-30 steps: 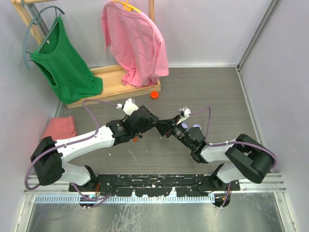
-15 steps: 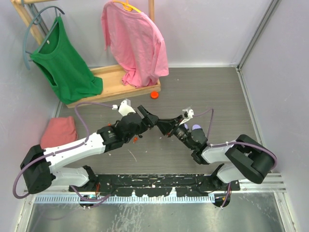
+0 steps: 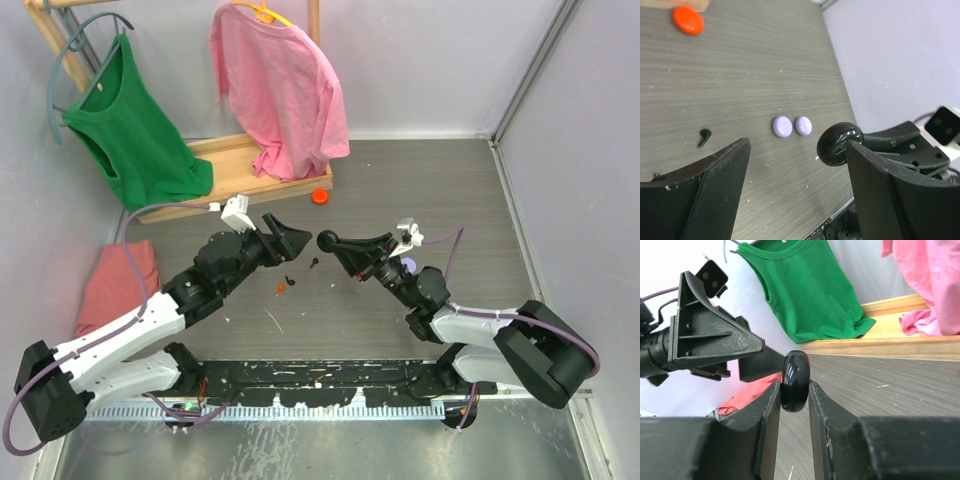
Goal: Insert the wireless bluetooth earbuds into the charging case
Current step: Pick up the charging case at the center of the board.
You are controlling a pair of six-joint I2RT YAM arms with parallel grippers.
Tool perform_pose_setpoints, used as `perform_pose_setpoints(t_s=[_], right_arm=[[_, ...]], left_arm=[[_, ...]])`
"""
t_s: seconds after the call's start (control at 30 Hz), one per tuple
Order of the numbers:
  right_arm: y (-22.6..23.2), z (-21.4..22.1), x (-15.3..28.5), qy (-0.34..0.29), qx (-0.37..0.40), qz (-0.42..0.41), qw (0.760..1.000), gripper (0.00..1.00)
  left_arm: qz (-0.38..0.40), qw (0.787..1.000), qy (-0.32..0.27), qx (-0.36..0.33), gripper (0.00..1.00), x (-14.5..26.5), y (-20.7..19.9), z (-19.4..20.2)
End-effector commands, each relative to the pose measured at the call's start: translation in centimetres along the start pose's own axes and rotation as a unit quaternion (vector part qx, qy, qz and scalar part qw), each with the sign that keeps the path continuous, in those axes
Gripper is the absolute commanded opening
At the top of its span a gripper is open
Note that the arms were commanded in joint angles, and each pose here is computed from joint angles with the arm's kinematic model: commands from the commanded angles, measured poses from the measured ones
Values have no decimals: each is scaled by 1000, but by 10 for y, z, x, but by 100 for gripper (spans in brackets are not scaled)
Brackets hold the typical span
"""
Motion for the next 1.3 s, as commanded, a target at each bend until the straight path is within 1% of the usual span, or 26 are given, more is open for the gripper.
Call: perform_pose_setpoints(t_s=[0.0, 0.17, 0.27, 0.4, 0.53, 0.93, 1.2, 1.27], right_arm=[[22, -25, 0, -45, 1, -67, 997, 8], [33, -36, 0, -54, -2, -99, 994, 8], [40, -43, 1, -59, -2, -122, 991, 8], [50, -50, -1, -59, -7, -153, 986, 8], [52, -55, 0, -69, -9, -153, 986, 7], [57, -62, 2, -81, -15, -168, 982, 8], [58, -65, 4, -92, -21, -169, 981, 8], [58, -64, 4, -90, -20, -173, 981, 8]], left_arm=[[131, 990, 3, -61, 79, 11, -29, -18], [193, 978, 23, -74, 79, 17, -39, -27], [231, 969, 44, -82, 79, 19, -47, -27], [275, 955, 68, -87, 77, 21, -55, -23], [305, 945, 85, -88, 73, 23, -61, -20], [338, 931, 108, -79, 62, 23, -66, -15], [349, 927, 113, -74, 48, 24, -65, -14], [350, 927, 112, -75, 43, 24, -65, -15]])
Point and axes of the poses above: each gripper's point midway between its finger pads, its own x axis back along the fingers, its own y axis along the line the jaws close on, z = x × y, the point moved 7 cm from there along x, back along the fingers, and after that the axes turned 5 degrees about x, right-handed, at the moved point
